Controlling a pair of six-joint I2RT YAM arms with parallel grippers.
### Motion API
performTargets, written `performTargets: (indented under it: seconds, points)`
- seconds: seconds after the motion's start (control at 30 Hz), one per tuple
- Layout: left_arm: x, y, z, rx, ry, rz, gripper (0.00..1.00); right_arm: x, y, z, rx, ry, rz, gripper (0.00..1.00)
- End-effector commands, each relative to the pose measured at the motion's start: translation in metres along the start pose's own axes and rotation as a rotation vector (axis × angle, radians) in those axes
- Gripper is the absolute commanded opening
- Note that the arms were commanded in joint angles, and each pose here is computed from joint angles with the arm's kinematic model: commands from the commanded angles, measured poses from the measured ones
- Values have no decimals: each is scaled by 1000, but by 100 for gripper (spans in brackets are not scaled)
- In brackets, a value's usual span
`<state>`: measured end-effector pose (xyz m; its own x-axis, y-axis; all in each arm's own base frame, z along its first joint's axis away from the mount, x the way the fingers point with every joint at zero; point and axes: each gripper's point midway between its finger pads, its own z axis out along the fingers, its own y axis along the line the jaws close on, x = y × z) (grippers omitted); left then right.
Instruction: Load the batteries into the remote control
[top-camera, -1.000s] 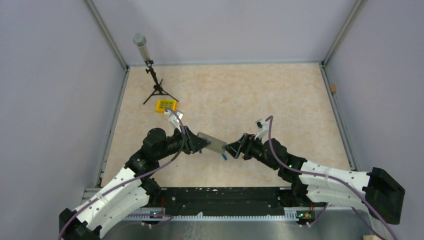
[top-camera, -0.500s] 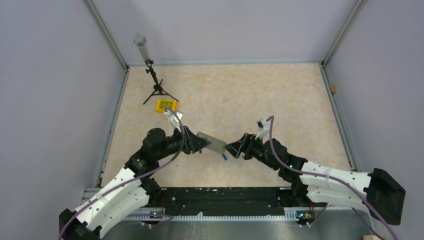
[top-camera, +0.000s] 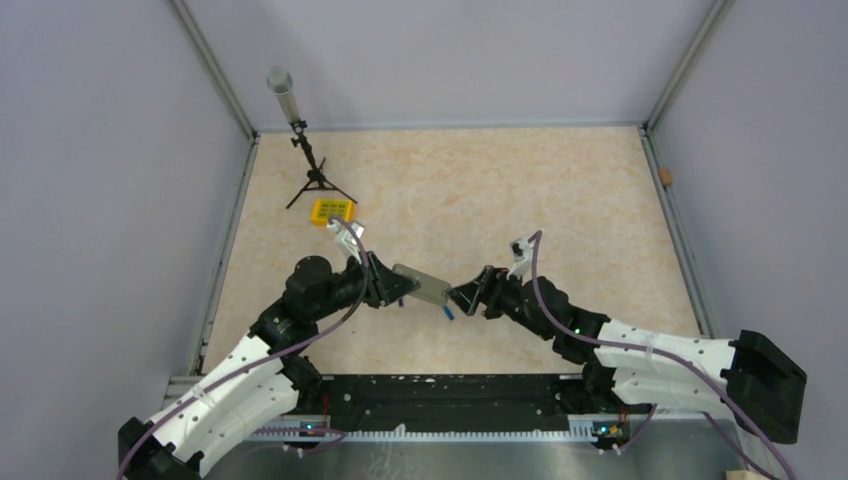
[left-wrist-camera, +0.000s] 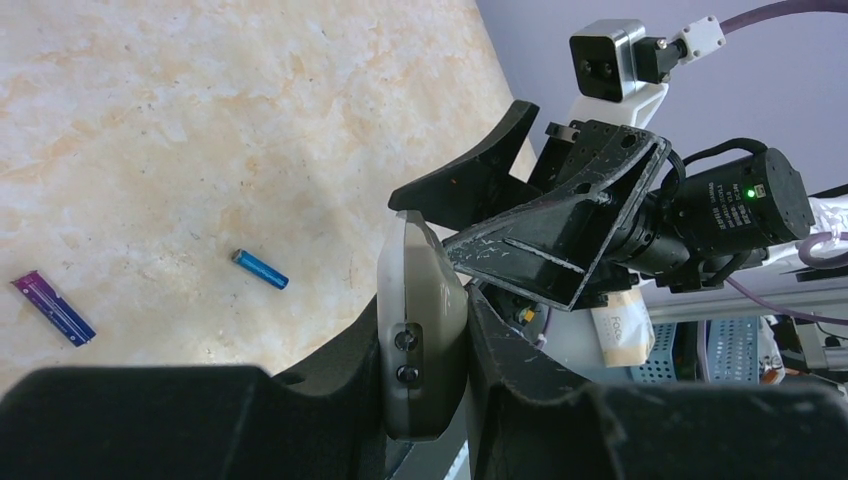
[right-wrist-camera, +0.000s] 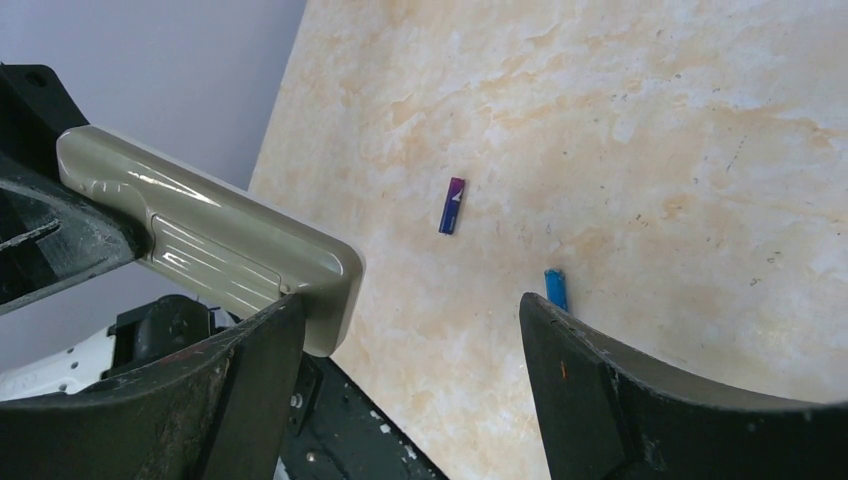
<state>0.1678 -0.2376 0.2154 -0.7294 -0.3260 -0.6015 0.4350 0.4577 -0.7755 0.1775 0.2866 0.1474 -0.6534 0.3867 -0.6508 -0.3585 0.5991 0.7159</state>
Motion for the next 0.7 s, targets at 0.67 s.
performTargets:
  seconds: [0.67]
  points:
    - [-13,-47,-4,214,-40,-64,0,-25,83,0,-418,-67,128,77]
